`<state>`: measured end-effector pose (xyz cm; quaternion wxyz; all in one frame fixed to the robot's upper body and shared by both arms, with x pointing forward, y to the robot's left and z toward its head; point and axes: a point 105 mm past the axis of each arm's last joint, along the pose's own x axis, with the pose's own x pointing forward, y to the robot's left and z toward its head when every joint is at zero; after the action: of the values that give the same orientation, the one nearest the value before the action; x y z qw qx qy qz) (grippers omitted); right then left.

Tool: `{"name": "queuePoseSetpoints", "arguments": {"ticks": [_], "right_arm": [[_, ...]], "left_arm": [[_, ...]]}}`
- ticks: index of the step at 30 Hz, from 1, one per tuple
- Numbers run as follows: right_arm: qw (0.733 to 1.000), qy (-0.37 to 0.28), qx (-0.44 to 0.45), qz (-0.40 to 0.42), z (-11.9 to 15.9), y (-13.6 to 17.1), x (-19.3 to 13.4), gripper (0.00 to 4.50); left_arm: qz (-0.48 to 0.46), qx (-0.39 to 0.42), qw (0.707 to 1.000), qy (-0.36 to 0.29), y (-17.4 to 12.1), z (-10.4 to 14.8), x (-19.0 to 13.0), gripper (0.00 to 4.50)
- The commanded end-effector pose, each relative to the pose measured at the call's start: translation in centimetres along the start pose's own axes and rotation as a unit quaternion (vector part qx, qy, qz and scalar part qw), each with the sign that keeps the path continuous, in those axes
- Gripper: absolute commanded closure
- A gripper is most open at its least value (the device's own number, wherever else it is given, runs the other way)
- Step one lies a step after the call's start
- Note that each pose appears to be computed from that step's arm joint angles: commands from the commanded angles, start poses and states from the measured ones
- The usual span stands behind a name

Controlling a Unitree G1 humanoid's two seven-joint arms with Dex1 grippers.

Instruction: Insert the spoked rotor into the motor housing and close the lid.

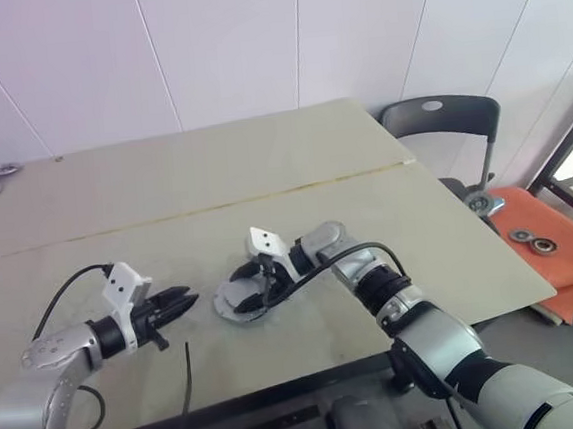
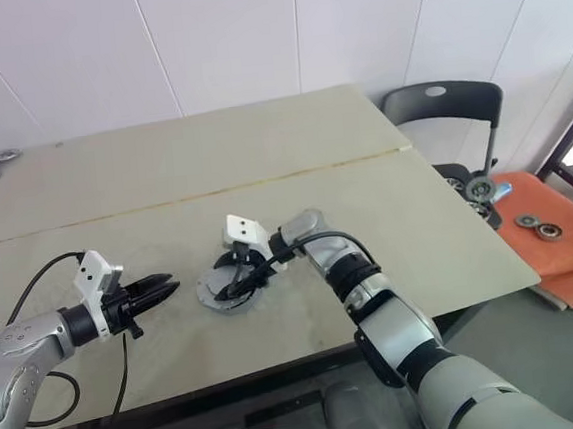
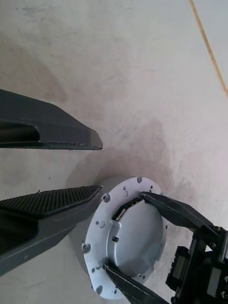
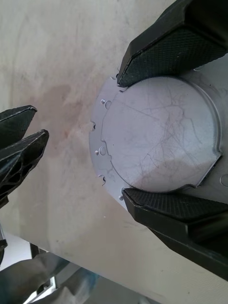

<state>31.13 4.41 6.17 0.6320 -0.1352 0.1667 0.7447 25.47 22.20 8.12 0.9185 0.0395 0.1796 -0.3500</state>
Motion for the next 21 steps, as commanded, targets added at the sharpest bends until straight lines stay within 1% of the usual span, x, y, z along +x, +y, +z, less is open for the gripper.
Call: {"name": "queuePoseSetpoints", "arguments": {"ticks": [1,10,17,21], "right_arm": [[1.0,0.006,0.02,0.018,-1.2,0.6,0.3,1.44],[0.998,-0.015,0.041,0.043,-0.4,0.9,-0.2,1.44],[0.998,0.001,0.031,0.045,-1.5,1.2,-0.3,1.44],[0.999,0.002,0.031,0.043,-1.6,1.1,-0.3,1.44]], "left_arm": [[0.0,0.014,1.0,-0.012,-0.1,0.9,-0.1,3.27],[-0.002,0.015,1.0,-0.013,-0.1,1.1,0.1,3.27],[-0.002,0.017,1.0,-0.012,-0.1,1.1,0.1,3.27],[-0.001,0.017,1.0,-0.012,-0.1,1.1,0.1,3.27]]}}
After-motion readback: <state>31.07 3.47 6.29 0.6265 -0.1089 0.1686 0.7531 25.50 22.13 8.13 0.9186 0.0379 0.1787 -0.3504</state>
